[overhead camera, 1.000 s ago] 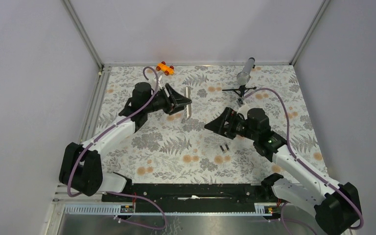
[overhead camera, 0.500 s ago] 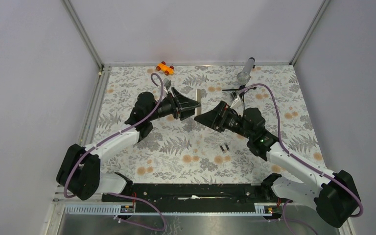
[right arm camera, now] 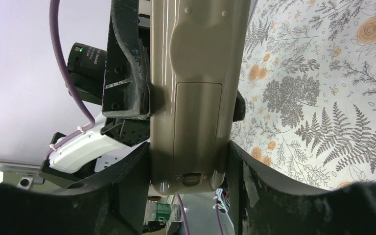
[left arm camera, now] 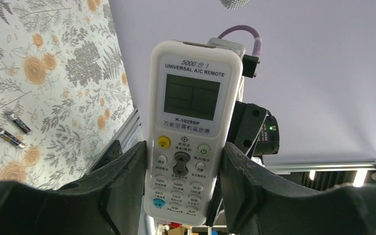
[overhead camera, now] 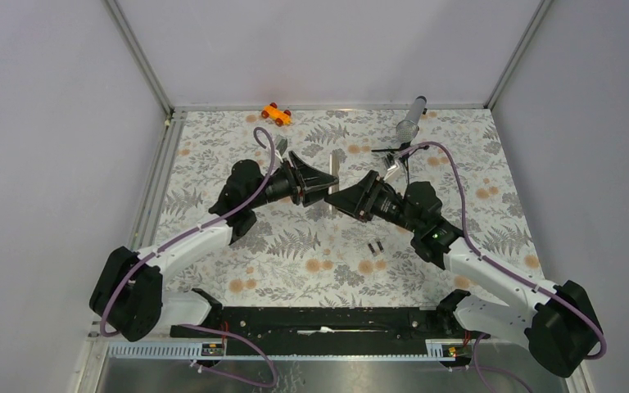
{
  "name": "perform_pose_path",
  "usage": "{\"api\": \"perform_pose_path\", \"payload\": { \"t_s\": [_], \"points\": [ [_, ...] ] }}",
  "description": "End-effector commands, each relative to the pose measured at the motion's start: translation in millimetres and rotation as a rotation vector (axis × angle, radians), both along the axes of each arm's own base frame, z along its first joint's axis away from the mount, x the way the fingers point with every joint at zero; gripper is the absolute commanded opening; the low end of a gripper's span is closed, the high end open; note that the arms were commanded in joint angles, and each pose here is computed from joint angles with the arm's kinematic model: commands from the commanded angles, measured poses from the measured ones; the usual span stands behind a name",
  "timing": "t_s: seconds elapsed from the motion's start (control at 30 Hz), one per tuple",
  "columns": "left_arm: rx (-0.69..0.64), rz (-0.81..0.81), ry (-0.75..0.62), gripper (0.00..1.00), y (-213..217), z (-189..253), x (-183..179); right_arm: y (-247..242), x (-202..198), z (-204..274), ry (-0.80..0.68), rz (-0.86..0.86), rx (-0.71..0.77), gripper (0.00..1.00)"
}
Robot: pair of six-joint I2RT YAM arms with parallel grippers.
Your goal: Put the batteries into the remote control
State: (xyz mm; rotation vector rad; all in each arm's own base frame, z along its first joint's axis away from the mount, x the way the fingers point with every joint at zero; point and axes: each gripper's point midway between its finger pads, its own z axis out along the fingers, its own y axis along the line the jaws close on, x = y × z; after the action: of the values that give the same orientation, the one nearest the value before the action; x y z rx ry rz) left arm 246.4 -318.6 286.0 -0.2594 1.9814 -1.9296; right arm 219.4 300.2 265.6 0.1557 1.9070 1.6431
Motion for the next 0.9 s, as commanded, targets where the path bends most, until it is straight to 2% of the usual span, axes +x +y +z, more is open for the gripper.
{"api": "perform_pose_path", "payload": {
  "t_s": [0.0,0.07,0.17,0.27,0.43,0.67,0.87],
  "points": [
    [-0.022,0.036,-0.124,0.50,3.2,28.5,-3.5,6.2,-3.4,3.0,-0.016,0.028,-0.015,0.38],
    [0.004,0.048,-0.134,0.63,2.8,25.7,-3.0,8.0,-3.8,-1.9,-0.025,0.033,-0.050,0.33],
    [0.076,0.074,-0.153,0.81,5.0,19.7,0.9,8.6,-4.0,-6.8,-0.074,0.026,-0.115,0.31],
    [0.228,0.129,-0.165,0.87,13.2,6.4,10.8,4.0,-1.0,-13.8,-0.113,-0.006,-0.196,0.30],
    [0.421,0.147,-0.140,0.85,21.3,-14.2,21.6,-3.7,1.4,-23.8,-0.178,-0.029,-0.316,0.29],
    [0.475,0.054,-0.070,0.70,3.7,-35.6,21.2,-6.7,4.5,-36.5,-0.242,-0.034,-0.458,0.29],
    [0.535,0.045,-0.048,0.56,1.6,-47.8,24.6,-3.6,8.5,-39.2,-0.286,-0.016,-0.533,0.28]
  ]
}}
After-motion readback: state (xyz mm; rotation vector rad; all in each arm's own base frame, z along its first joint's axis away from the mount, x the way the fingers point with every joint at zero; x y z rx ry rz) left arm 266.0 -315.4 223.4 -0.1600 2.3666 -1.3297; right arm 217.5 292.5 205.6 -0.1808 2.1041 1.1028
